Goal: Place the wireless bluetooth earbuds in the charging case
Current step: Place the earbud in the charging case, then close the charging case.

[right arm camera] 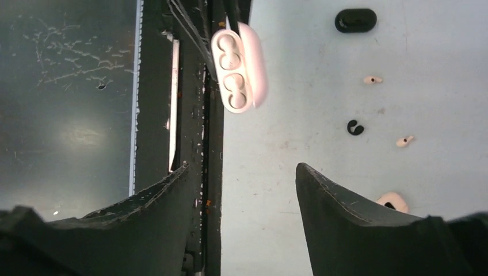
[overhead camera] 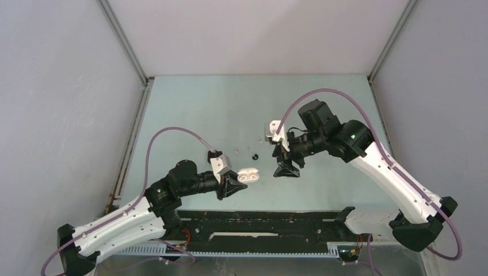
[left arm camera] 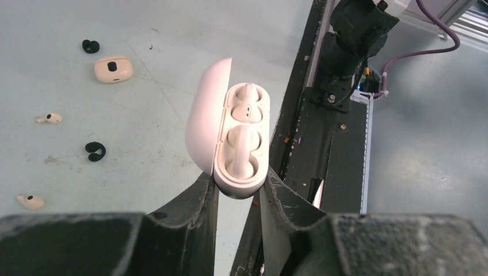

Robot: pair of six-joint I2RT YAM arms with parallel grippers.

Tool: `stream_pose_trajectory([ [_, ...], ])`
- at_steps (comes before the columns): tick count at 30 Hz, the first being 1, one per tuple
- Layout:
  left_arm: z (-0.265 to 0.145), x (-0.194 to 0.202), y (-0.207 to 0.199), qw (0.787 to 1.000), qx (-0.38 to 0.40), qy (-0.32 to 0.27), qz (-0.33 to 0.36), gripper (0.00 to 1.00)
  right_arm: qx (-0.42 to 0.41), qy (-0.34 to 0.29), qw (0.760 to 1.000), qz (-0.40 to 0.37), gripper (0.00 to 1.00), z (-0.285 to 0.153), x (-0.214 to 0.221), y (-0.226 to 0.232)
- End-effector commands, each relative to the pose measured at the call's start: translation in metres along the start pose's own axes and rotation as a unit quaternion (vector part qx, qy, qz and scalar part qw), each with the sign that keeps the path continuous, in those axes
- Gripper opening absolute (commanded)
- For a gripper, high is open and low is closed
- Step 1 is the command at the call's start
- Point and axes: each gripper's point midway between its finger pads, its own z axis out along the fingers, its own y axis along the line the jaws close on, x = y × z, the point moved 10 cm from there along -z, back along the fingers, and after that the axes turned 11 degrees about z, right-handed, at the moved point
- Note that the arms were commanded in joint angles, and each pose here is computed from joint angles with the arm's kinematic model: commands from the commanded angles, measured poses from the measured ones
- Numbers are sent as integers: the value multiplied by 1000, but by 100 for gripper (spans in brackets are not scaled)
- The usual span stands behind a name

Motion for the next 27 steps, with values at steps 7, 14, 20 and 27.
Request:
stream_pose_trajectory([
  [7,6,-10,0,1000,16,-23,1,0,-79,-71,994,38,68,35,18,-34],
  [14,7,-8,1,1000,16,-17,-2,0,-131,-41,990,42,71,62,23,-35],
  [20,8,-8,2,1000,12,-13,-5,0,-148,-16,989,16,74,74,23,-21],
  [27,8,-6,6,1000,-13,0,-9,0,-154,-22,988,-17,74,48,16,0],
])
